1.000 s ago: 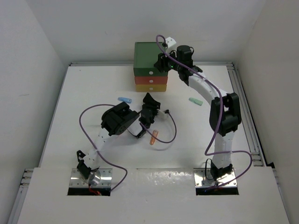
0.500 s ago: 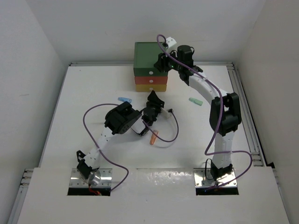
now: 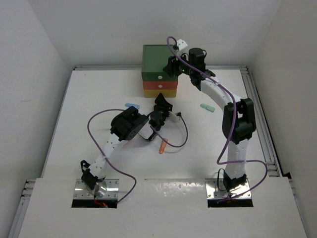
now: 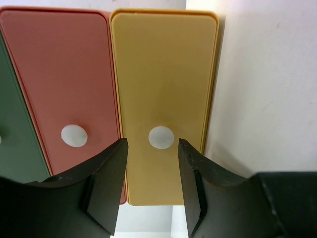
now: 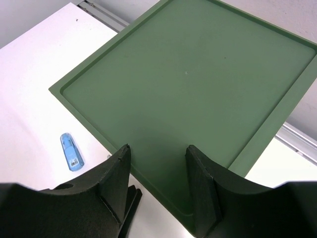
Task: Sort the stationery into containers
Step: Open the drawer in the storage box.
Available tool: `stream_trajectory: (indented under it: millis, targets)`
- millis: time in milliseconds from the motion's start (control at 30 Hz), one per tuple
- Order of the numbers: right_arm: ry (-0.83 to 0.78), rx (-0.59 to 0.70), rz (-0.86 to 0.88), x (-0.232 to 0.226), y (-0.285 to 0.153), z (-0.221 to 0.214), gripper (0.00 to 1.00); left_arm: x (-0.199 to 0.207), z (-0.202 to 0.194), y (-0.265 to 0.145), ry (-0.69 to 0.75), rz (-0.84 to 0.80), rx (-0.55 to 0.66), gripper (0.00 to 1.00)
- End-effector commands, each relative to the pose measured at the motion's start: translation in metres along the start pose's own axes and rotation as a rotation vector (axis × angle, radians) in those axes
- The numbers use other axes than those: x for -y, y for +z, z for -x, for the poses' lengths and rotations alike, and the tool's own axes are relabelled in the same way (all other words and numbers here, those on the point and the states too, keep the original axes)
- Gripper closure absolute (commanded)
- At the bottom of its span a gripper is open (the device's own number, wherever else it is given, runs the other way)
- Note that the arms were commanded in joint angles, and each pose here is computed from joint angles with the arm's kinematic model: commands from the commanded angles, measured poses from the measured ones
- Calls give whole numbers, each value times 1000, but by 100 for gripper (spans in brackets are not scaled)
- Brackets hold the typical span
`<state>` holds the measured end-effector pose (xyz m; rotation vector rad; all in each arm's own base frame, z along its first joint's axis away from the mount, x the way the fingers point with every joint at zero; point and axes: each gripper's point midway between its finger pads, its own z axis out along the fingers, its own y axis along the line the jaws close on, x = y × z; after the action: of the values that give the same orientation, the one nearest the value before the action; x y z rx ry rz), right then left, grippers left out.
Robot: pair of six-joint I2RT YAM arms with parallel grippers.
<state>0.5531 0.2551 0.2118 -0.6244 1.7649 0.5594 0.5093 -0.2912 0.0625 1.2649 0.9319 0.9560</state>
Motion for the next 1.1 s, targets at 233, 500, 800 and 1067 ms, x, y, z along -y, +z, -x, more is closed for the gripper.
stream_trajectory:
  millis: [233, 500, 800, 1067]
  targets:
    - [110, -173, 6, 1, 6, -69, 51, -61, -15, -11, -157, 324, 7, 49]
    - [109, -178, 5, 2, 7, -71, 51, -52, -17, 1, -136, 310, 28, 57]
    - [111, -181, 5, 2, 8, -73, 52, -51, -21, 11, -145, 300, 8, 63]
    - [118, -185, 3, 2, 7, -75, 53, -50, -21, 6, -135, 301, 8, 88]
